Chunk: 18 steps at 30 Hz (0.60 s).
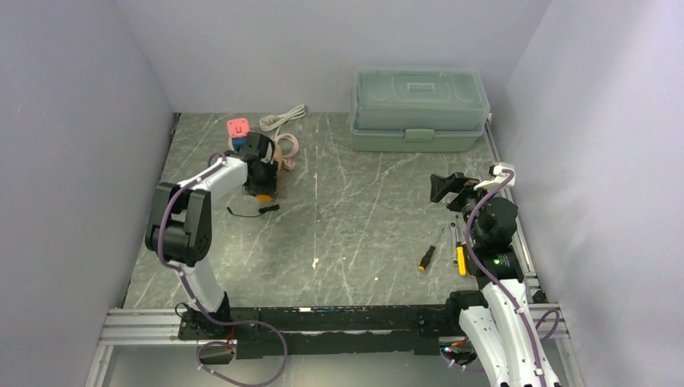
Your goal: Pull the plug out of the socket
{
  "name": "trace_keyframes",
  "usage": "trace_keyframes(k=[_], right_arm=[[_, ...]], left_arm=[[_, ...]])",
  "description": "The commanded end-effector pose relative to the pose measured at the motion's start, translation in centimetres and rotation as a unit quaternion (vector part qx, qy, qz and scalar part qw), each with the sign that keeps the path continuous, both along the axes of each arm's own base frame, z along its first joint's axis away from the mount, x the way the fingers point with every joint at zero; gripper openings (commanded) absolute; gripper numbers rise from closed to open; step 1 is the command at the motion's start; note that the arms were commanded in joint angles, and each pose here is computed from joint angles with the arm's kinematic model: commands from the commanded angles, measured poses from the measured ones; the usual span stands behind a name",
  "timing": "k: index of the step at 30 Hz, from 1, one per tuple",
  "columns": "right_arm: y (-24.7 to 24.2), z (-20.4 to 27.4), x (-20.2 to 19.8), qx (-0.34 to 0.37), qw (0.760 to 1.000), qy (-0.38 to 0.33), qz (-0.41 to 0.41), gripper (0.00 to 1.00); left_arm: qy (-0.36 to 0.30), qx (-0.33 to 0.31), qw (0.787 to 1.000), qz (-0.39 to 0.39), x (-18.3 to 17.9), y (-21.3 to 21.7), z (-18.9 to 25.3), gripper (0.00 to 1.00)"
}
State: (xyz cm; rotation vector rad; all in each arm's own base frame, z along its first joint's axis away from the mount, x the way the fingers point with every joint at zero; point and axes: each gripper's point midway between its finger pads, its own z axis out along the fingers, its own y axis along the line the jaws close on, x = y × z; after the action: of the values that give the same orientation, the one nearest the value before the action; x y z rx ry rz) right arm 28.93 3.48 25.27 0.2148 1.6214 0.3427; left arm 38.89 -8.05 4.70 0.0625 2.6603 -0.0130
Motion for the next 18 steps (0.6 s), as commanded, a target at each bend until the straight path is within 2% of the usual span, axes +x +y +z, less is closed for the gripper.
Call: trace_keyframes(k=[1,5,12,18], right_arm=[[-0.3,1.1,0.0,0.006,1.0,-0.02,-0.009,1.0],[-0.2,1.0,0.1,0.005,1.0,-0.018,-0.008,1.0],[-0.1,0.7,0.3,0.005,1.0,-0.013,-0.004,1.0],[0.0,0.7,0.3,0.006,1.0,-0.016,-0.003,1.0]], left_arm=[[0.026,-0.051,0.998,-0.007,-5.2,-3.3,1.6,0.0],[0.042,-0.065,0.997,-0.007,-9.5,-5.6,1.2,0.0],[0.077,-0.047,0.996,0.002,-16.3,-9.3,-0.9,0.0],[0.074,-0.054,0.996,-0.007,-21.4,-15.5,-2.5,0.0]])
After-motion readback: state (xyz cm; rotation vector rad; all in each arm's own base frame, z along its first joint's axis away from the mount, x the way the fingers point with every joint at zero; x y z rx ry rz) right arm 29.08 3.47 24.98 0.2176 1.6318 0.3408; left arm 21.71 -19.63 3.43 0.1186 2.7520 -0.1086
